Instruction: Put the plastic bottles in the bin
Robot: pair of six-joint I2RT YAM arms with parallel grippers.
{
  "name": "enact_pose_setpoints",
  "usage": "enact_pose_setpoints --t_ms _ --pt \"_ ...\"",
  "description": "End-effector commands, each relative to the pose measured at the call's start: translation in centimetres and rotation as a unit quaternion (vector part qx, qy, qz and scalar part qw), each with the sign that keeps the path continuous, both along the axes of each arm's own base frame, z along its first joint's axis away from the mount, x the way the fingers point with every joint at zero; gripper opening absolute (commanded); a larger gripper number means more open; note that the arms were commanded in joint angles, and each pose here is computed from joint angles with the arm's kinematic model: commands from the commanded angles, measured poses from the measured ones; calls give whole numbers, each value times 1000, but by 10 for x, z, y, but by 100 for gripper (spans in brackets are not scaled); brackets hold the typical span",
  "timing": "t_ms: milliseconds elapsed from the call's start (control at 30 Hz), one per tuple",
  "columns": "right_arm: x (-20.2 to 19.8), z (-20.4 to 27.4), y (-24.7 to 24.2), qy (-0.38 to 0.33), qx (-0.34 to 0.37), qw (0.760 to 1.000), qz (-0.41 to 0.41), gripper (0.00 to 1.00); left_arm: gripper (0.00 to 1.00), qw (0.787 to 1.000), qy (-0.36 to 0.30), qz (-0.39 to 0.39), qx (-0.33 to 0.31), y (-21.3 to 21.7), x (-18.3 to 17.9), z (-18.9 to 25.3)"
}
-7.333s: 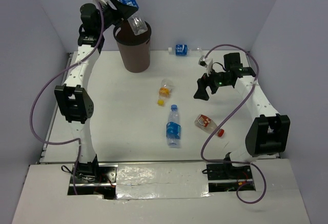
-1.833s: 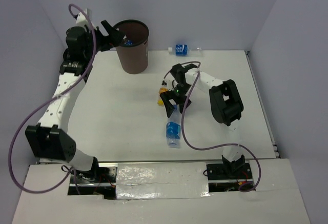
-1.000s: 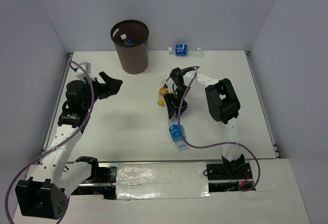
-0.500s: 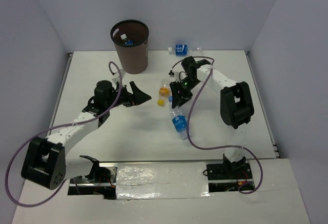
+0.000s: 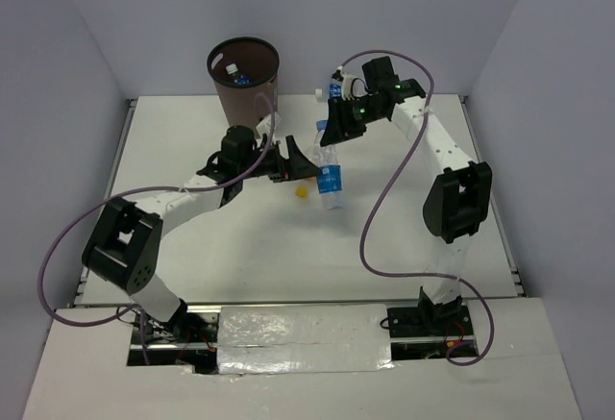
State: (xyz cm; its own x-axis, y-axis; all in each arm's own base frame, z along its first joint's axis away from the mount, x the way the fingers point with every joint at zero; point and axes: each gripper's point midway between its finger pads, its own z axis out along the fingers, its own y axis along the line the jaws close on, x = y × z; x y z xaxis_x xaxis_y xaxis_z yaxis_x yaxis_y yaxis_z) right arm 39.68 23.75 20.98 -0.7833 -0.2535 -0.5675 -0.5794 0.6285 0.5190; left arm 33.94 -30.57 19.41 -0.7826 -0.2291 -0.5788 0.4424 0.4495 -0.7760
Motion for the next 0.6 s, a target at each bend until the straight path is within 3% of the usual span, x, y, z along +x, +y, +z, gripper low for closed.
enact_pose_setpoints --t_ms 0,300,400,567 --pt "13 38 6 -46 24 998 -33 3 99 1000 -27 -12 -10 -19 7 18" --pt "16 59 17 -48 72 995 -46 6 99 998 -29 20 56 -36 34 6" --pt "17 65 19 -51 83 994 -48 9 94 998 -28 21 61 -37 35 4" --pt "16 65 21 -52 91 994 -41 33 75 996 -44 29 75 -32 37 13"
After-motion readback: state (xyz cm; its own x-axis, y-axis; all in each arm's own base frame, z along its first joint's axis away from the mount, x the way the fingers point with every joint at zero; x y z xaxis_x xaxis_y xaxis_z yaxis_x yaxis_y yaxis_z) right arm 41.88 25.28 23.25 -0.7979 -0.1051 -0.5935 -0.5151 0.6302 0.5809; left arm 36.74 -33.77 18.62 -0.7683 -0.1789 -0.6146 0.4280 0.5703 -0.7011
